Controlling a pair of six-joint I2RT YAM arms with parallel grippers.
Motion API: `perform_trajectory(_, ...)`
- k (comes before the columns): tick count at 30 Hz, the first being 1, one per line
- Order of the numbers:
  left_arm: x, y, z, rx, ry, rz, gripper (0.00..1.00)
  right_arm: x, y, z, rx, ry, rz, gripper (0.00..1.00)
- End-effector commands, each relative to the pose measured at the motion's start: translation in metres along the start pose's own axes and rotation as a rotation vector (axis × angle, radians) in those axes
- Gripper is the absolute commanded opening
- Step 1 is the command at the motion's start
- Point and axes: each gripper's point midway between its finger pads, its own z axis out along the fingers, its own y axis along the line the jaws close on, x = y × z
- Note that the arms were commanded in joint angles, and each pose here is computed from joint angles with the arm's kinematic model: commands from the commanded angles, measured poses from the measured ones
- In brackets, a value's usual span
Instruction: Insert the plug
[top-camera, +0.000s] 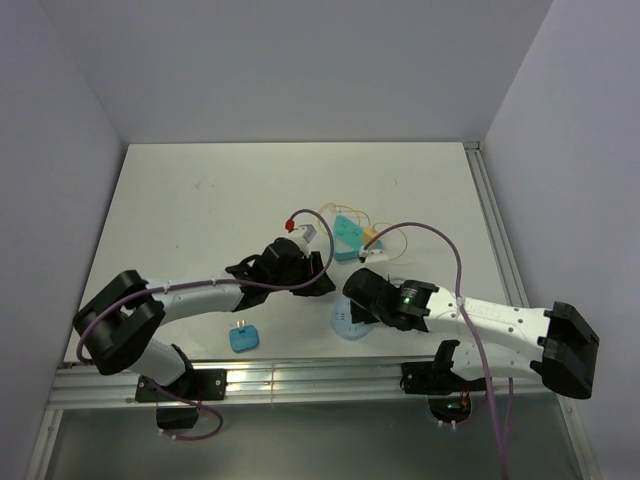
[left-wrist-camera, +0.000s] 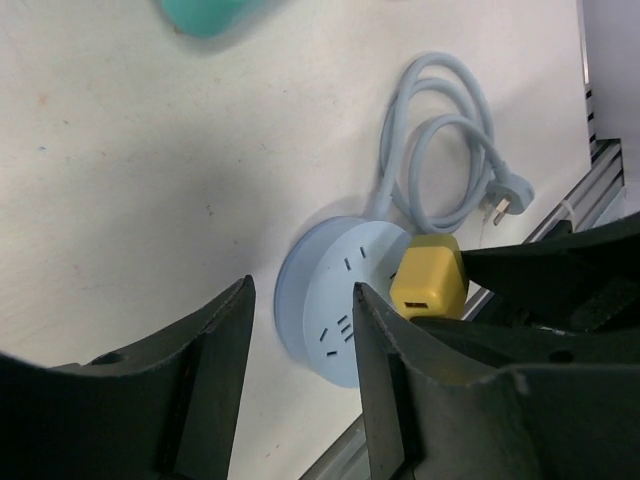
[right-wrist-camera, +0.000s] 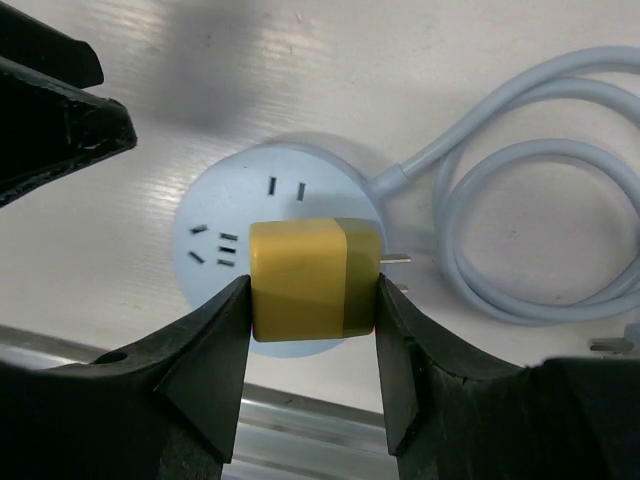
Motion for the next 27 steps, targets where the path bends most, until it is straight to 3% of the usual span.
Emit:
perform_trajectory(1,-0.026,-0.011,-0.021,0.027,-0.09,0.048,0.5,-0.043,0.02,-0.029,-0.145,-0.108,0.1,0.05)
perform_trajectory(5,-0.047,-0.033,-0.05,0.108,-0.172,0.13,0.58,-0.076,0.04,-0.065,-0.406,-0.177,0.168,0.05)
perform_trajectory(9,-0.059,-0.061,-0.089,0.251,-0.273,0.27,0.72,-0.1,0.044,-0.087,-0.542,-0.19,0.209,0.04)
perform_trajectory(14,-0.074,-0.077,-0.128,0.325,-0.48,0.369,0.8,-0.119,0.054,-0.109,-0.692,-0.172,0.248,0.03)
perform_trajectory(18,-0.056,-0.089,-0.144,0.418,-0.595,0.483,0.85,-0.125,0.07,-0.132,-0.868,-0.134,0.268,0.02)
perform_trajectory(22,-0.043,-0.109,-0.161,0.508,-0.713,0.571,0.98,-0.133,0.081,-0.152,-1.006,-0.119,0.268,0.02)
perform_trajectory(27,-0.043,-0.121,-0.179,0.556,-0.851,0.636,1.0,-0.13,0.09,-0.167,-1.099,-0.073,0.255,0.02)
